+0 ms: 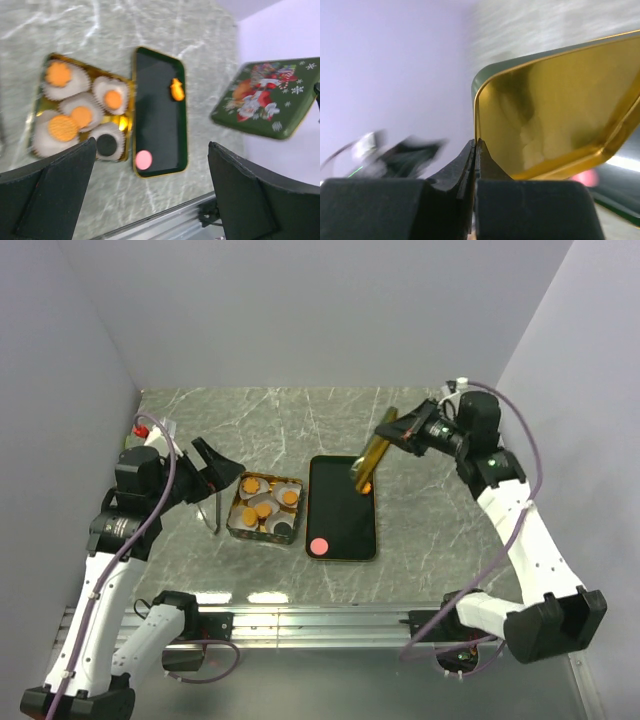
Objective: Pack the cookies
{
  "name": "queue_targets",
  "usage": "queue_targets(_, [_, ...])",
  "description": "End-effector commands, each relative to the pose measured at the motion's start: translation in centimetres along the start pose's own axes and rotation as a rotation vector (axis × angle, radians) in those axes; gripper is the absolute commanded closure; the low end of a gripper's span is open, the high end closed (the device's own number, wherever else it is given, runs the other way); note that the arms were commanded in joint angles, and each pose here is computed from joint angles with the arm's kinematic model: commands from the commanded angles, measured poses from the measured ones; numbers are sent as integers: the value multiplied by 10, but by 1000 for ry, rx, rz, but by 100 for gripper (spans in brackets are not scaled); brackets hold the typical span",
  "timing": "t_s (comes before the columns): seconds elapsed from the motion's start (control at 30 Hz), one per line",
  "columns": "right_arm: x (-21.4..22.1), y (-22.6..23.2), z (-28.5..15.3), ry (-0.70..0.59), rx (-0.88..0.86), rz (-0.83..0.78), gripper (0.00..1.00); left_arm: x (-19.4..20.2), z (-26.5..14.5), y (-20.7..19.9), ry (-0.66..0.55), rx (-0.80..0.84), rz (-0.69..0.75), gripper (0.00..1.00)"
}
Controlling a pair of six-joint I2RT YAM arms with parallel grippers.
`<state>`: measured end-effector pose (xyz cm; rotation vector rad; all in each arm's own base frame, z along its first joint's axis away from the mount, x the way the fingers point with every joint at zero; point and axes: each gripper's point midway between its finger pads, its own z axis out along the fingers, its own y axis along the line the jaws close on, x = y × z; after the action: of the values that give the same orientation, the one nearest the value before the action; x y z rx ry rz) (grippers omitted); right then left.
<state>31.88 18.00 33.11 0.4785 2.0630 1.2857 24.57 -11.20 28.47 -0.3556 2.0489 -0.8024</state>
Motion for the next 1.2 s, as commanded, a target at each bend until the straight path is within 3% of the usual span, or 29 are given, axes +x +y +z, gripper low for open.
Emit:
queue_targets(0.0, [35, 115, -34, 121, -491, -24, 100, -7, 10, -22, -16, 146, -41, 1])
queue_targets(0.2, [84, 190, -69, 299, -800, -32, 100, -18, 7, -36, -72, 245, 11, 1])
queue_targets(0.6, [102, 239, -122, 482, -1220, 70, 100, -27, -12, -72, -93, 446, -75, 1])
queue_targets(0.87, [94, 259, -128, 509, -1309, 99, 100, -57, -46, -113, -187, 642, -134, 1])
queue_targets(1.17, [90, 274, -128, 539, -1364, 125, 100, -51, -57, -128, -137, 839, -204, 1])
